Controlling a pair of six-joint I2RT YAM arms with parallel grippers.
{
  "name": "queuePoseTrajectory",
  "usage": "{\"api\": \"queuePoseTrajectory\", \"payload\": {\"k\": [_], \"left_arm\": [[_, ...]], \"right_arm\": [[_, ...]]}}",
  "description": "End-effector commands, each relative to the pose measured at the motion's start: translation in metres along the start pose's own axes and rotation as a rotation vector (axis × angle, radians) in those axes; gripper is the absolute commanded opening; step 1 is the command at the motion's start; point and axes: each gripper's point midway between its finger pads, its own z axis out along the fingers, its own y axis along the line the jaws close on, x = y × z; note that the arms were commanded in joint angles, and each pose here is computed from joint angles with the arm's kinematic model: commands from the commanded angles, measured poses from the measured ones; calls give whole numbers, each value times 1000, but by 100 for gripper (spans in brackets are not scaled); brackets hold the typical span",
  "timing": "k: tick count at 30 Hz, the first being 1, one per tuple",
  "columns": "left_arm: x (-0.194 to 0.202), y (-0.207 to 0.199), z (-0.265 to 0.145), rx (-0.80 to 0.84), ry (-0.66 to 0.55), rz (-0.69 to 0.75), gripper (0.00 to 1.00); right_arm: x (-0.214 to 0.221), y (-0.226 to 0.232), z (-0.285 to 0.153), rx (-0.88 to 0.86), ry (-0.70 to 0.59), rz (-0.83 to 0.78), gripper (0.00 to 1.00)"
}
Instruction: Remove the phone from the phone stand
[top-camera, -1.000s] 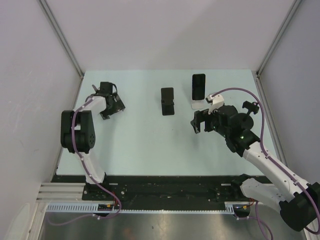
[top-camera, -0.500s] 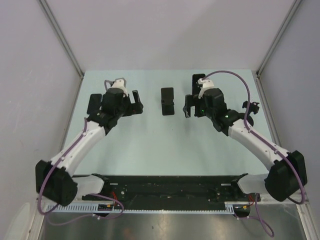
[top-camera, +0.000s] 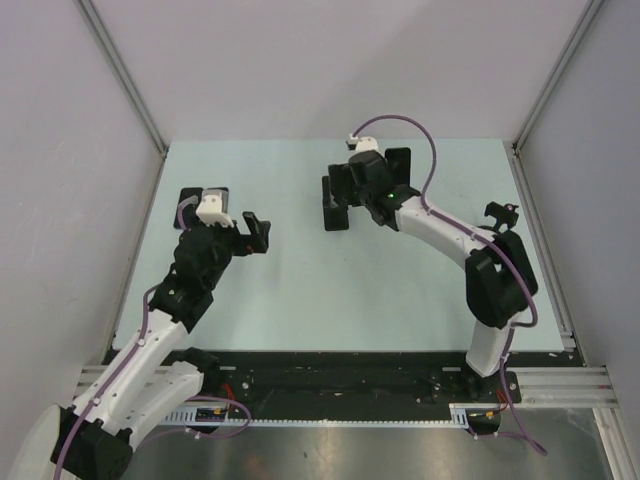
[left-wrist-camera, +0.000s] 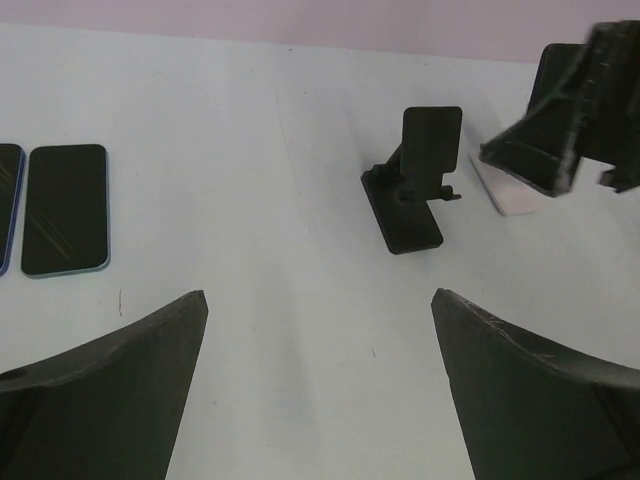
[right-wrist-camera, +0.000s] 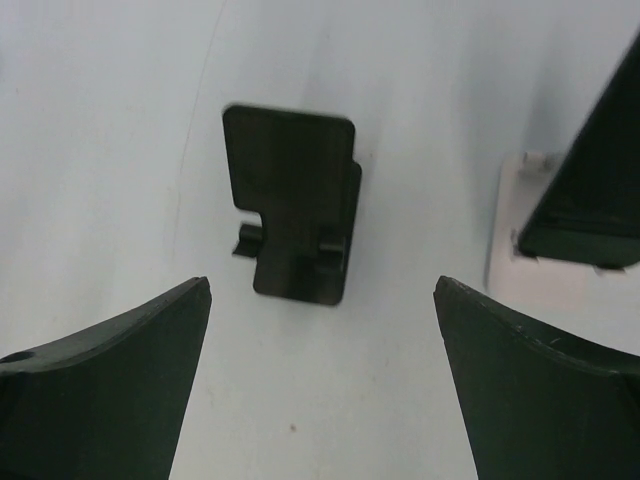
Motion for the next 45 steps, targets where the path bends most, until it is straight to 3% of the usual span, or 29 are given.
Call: {"api": "queuePoseTrajectory", "payload": {"k": [1, 9, 22, 25, 28, 29, 32, 35, 38, 39, 45], "left_arm": [[-27, -10, -3, 40, -125, 30, 100], [-31, -21, -11, 73, -150, 47, 100], [-31, -16, -13, 33, -163, 39, 100], [-30, -16, -13, 29, -162, 39, 100], [-30, -15, -13, 28, -161, 36, 100], [-30, -15, -13, 28, -161, 36, 100], [-30, -15, -13, 28, -161, 35, 100], [-29, -14, -12, 20, -158, 31, 100], [-29, -14, -11, 18, -157, 31, 99], [-29, -14, -12, 18, -159, 29, 100], [-26, -17, -10, 25, -149, 31, 99]], "right_arm": [[-45, 11, 24, 81, -108, 9, 100], [-29, 18, 81, 160, -68, 15, 100], [0, 32, 113, 162, -24, -11, 100], [1, 30, 108, 183, -20, -19, 93], [2, 24, 99, 205, -19, -28, 75], [-8, 25, 90, 199, -43, -26, 64], [-14, 20, 69, 197, -53, -37, 43], [-15, 13, 42, 193, -42, -43, 27], [6, 6, 20, 183, 2, -51, 20], [-7, 4, 2, 170, -26, -35, 20], [19, -31, -48, 167, 40, -103, 14]]}}
